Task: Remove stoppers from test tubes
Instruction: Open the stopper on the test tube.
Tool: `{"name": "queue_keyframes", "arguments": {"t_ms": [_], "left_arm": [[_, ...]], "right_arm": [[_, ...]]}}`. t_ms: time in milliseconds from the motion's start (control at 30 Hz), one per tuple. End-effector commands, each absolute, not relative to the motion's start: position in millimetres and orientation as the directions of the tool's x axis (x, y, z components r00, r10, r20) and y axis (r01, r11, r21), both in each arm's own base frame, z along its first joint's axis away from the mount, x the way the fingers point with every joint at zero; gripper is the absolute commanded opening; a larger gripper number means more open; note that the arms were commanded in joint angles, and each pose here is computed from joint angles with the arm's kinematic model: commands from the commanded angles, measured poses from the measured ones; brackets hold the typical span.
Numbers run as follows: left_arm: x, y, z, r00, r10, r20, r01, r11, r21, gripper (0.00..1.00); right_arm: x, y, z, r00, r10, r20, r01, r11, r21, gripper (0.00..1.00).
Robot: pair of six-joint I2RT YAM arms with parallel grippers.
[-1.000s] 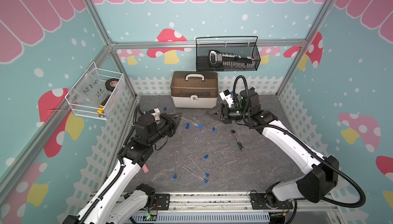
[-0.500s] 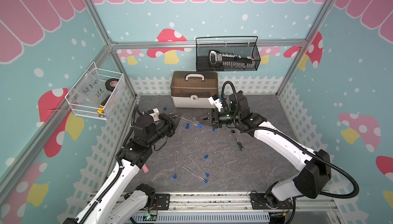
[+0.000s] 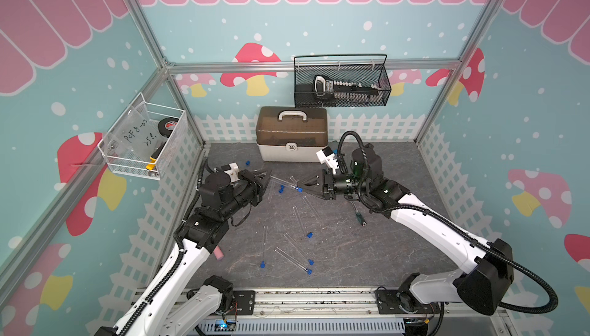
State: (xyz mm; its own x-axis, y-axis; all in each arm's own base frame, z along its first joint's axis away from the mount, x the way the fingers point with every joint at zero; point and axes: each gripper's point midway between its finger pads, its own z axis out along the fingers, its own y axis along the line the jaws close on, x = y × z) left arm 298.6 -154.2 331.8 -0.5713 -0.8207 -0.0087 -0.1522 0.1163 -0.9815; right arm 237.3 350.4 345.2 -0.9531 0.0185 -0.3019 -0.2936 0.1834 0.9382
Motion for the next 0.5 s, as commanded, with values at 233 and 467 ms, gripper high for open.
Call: {"name": "queue_keyframes", "arguments": {"t_ms": [233, 467], "left_arm": [[294.2, -147.2, 334.2, -0.549, -0.836, -0.011, -0.139, 0.104, -0.985, 0.0], [293.1, -146.1, 332.2, -0.544, -0.839, -0.012, -0.143, 0.107, -0.984, 0.0]], "right_arm": [[228.5, 354.9, 355.1, -0.957, 0.031, -0.287, -0.281, 0.127, 0.951, 0.35], [226.5, 354.8, 353.2, -0.959, 0.031, -0.28, -0.274, 0.126, 0.953, 0.28]]}}
